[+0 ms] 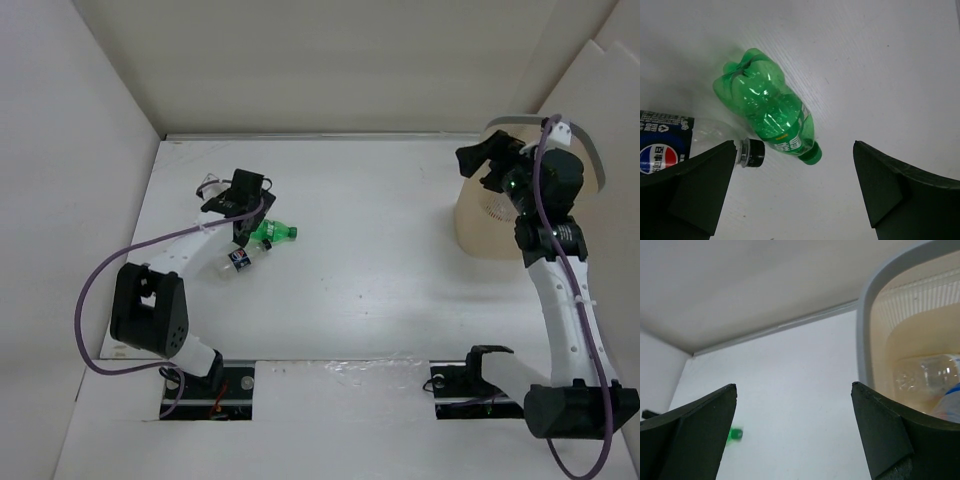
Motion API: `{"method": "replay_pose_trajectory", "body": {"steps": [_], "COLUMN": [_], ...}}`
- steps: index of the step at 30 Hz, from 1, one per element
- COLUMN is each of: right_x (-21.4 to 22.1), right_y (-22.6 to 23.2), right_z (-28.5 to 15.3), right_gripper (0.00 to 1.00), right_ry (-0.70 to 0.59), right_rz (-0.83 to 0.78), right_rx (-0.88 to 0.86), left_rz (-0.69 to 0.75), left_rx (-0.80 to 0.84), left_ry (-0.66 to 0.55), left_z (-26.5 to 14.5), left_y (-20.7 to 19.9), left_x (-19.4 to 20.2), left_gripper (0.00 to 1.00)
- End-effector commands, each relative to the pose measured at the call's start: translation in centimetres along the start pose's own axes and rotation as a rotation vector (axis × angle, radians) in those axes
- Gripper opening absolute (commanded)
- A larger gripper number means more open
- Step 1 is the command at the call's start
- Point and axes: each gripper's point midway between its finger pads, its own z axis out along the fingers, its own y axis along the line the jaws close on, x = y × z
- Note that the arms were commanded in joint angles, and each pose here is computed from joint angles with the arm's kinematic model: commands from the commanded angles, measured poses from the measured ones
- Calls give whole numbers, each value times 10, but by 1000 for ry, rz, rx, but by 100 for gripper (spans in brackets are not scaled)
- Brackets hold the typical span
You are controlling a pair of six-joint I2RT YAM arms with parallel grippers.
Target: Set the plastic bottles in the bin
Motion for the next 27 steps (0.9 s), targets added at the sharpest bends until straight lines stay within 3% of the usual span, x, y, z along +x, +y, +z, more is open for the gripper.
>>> {"method": "replay_pose_trajectory", "body": {"steps": [1,13,17,18,21,22,27], "right_x": [-14,-7,-3,0,7,9,51], "right_y": [31,60,68,73,76,79,117], "right_z": [-7,-11,-12,-12,-12,-13,-16], "right_gripper": [100,100,100,100,100,100,100], "right_ry": [-70,-70,-66,-60,-45,-41,61], "right_rz": [-64,-75,-74,-84,-84,-84,-159], "right_rx": [-106,-153,-161,-175,-181,-189,-408], "left_rz": [-110,-94,-89,-76,-49,-51,-30], "left_rx": [61,-69,-71,-73,-82,-76,-18], "left_ry": [-69,-48,-36,-35,-10,-12,23], "left_z": [6,68,83,89,101,103,105], "left_y": [-22,9,11,10,6,1,-17], "left_x": [-19,-6,-5,-3,3,2,5], "left_gripper": [100,97,74,63,52,36,0]}}
